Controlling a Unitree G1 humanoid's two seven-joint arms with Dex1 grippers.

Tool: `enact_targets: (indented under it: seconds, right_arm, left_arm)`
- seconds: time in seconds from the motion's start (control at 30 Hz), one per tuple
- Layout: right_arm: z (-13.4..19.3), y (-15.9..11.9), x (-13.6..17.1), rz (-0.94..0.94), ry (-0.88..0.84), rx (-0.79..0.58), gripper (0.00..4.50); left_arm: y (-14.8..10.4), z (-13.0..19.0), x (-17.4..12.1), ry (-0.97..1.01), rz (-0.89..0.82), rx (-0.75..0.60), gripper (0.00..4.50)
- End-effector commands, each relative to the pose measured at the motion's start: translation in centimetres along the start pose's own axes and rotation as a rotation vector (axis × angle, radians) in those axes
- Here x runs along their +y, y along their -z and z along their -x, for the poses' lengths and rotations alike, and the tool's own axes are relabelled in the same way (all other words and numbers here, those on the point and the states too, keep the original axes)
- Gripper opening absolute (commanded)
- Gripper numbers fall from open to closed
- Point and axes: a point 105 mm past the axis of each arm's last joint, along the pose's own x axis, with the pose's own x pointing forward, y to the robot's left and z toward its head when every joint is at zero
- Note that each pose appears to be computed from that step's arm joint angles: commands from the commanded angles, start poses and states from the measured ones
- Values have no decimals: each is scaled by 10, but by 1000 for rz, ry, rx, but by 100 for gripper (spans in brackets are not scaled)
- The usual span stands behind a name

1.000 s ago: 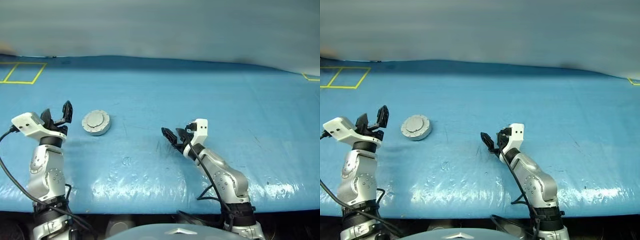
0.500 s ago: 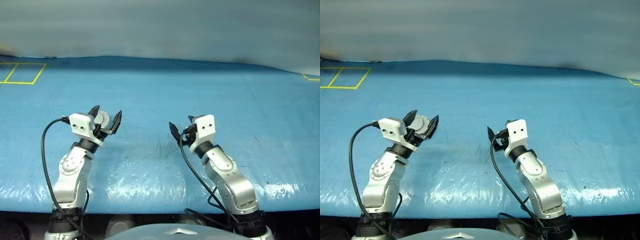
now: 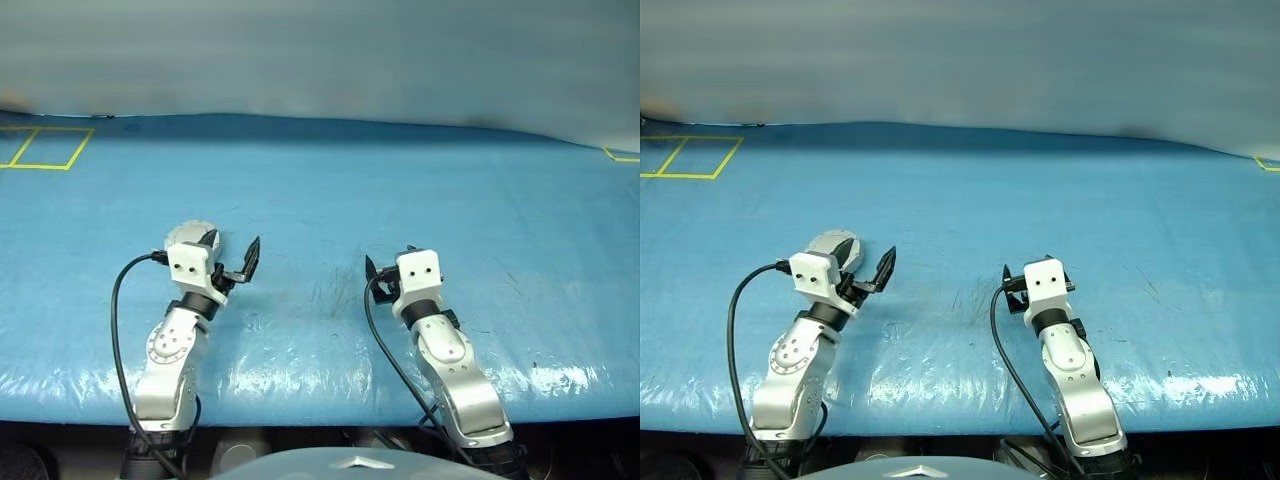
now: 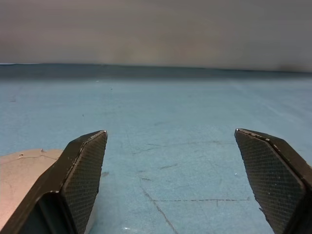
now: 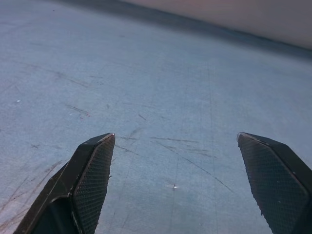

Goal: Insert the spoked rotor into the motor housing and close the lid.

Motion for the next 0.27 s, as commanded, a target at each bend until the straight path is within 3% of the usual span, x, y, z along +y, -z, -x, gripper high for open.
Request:
enact_targets:
  seconds: [0.03, 0.27]
  right_arm:
    - [-1, -15, -1, 18, -1, -66, 422]
    - [-4, -17, 0, 27, -4, -74, 422]
  left_arm:
    - [-13, 0, 0, 10, -30, -44, 447]
    - [-14, -2, -2, 18, -47, -49, 447]
